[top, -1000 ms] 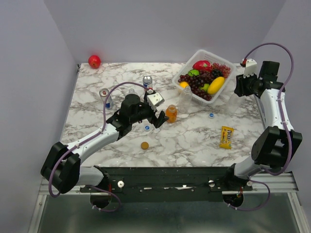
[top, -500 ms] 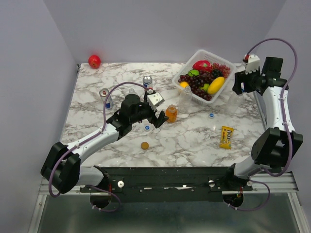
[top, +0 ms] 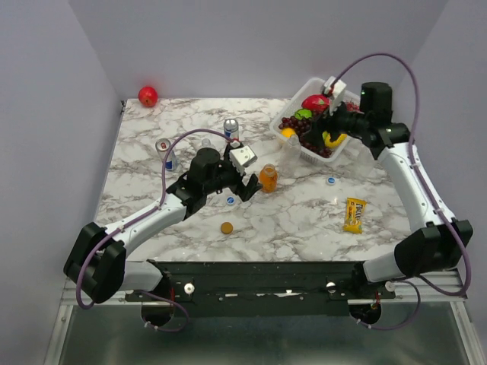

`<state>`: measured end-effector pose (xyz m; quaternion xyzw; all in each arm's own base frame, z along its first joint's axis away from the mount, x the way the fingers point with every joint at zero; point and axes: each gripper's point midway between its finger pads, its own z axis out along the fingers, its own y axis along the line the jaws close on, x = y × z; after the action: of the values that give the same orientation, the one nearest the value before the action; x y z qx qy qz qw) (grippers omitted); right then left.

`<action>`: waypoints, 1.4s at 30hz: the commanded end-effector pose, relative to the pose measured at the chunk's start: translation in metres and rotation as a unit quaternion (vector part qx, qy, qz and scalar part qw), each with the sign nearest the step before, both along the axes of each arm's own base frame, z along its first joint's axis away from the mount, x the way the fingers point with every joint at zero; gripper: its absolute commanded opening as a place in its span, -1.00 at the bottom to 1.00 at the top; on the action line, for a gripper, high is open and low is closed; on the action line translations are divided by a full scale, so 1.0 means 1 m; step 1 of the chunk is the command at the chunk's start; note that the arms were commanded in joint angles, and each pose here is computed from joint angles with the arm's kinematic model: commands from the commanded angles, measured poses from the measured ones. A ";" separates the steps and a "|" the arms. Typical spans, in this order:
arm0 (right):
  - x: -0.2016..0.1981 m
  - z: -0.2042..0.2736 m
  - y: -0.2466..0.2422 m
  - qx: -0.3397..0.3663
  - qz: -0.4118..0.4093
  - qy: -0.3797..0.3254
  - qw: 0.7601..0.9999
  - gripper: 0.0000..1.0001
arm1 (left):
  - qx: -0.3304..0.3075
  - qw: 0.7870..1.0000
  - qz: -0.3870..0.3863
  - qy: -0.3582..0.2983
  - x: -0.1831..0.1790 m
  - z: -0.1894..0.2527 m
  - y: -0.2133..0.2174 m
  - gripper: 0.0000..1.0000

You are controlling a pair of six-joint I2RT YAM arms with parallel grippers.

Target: Screw on the bottle caps

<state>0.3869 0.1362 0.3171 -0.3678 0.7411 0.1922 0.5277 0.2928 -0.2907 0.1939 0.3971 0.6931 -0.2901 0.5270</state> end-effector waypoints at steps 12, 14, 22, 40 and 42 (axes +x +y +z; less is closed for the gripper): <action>0.044 -0.086 0.066 -0.030 0.019 0.026 0.999 0.62 | 0.032 0.999 0.014 -0.009 -0.008 -0.002 0.019 0.97; 0.045 -0.097 0.066 -0.034 0.014 0.034 0.999 0.58 | 0.030 0.999 0.013 -0.010 -0.007 -0.002 0.017 0.97; 0.039 -0.118 0.069 -0.026 0.022 0.058 0.998 0.02 | 0.029 0.999 0.011 -0.016 -0.003 0.002 0.014 0.97; -0.081 0.009 0.057 -0.030 0.140 -0.004 0.990 -0.99 | -0.034 0.989 -0.131 -0.054 -0.013 0.002 -0.054 0.97; -0.094 0.015 0.061 -0.018 0.159 0.010 0.987 -0.99 | -0.055 0.987 -0.134 -0.064 -0.010 0.015 -0.064 0.97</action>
<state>0.3259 0.1885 0.3407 -0.4583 0.6828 0.2111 0.5285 0.2806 -0.3234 0.1655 0.4719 0.6460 -0.3230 0.5057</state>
